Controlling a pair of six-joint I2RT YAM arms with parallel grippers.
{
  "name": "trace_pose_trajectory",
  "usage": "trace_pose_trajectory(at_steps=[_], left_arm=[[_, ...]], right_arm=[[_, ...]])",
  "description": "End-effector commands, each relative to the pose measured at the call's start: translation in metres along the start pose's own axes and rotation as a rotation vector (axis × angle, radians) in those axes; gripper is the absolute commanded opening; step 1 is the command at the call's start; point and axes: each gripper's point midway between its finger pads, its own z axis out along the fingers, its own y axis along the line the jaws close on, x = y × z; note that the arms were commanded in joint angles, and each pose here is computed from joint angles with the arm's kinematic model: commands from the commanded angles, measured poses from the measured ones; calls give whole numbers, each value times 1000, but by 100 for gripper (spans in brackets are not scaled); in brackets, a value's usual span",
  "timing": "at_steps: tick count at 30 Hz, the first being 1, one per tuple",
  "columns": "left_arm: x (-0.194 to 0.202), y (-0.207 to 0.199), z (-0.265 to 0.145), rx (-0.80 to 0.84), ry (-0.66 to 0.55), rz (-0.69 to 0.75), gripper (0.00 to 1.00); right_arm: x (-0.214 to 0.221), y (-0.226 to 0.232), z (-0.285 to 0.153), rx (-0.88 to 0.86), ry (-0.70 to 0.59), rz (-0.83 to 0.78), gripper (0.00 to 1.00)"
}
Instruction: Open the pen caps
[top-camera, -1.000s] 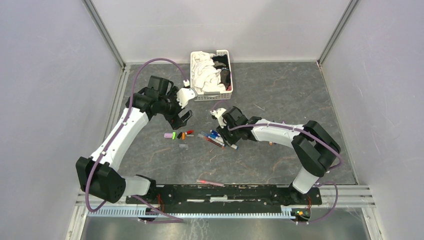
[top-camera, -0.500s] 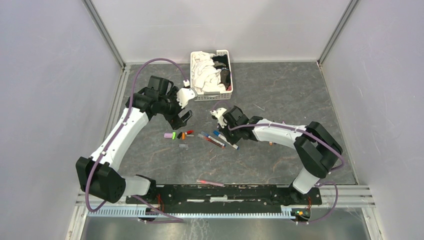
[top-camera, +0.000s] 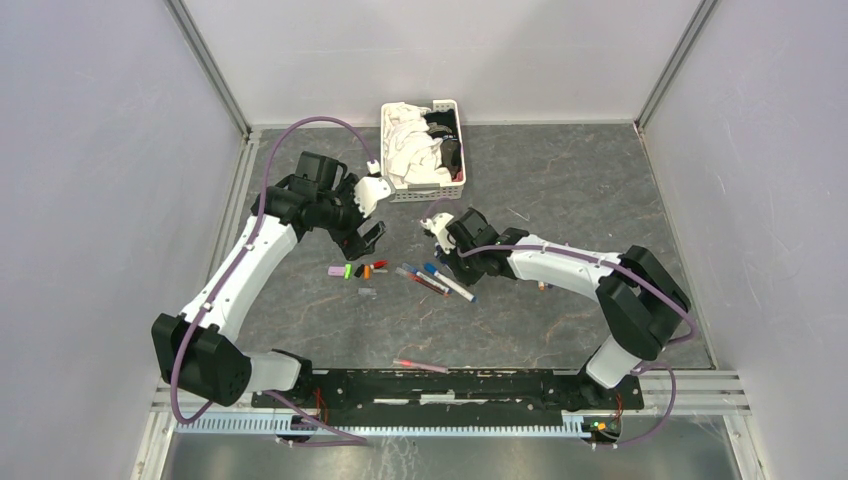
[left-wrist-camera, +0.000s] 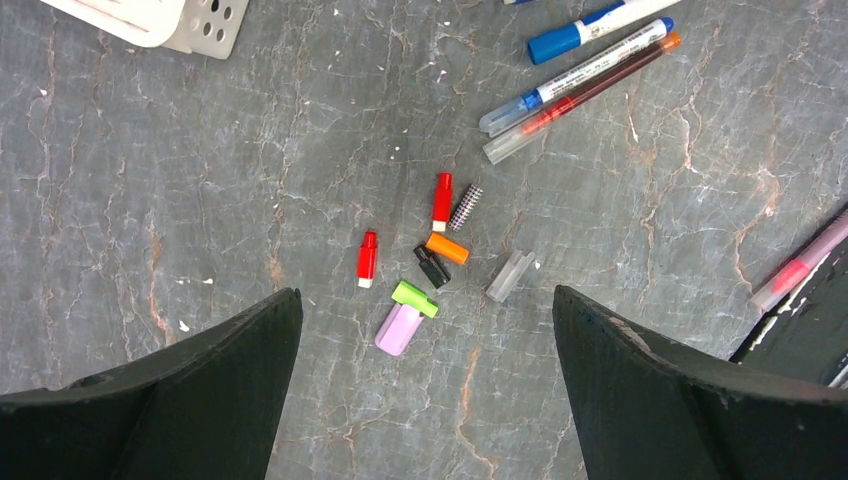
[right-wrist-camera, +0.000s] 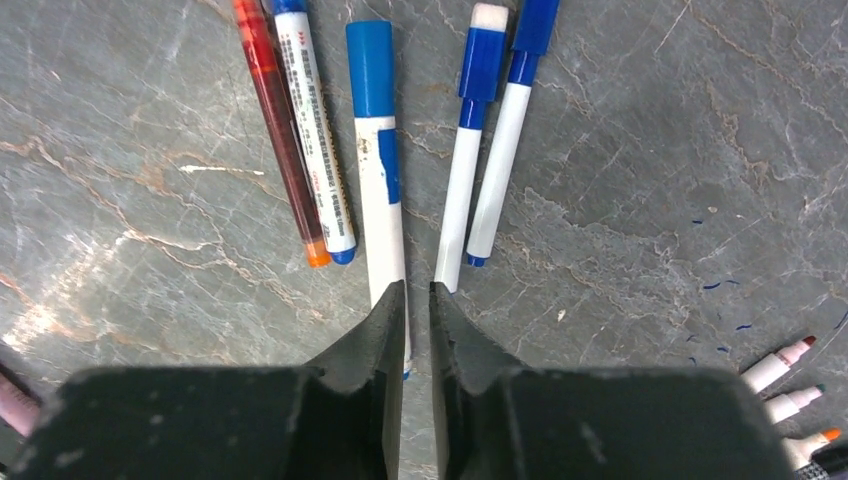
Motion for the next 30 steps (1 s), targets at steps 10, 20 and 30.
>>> trace_pose_trajectory(at_steps=[10,20,30], left_arm=[[-1,-9,0,40,-14,-18,100],[0,-11,-2,35,-19,-17,100],[3,-12,-3,34,-13,-15,100]], right_arm=[[-24,-23,-6,110,-56,27,28],[-57,-29,27,60,-48,59,25],[-44,-49,46,115,-16,107,23]])
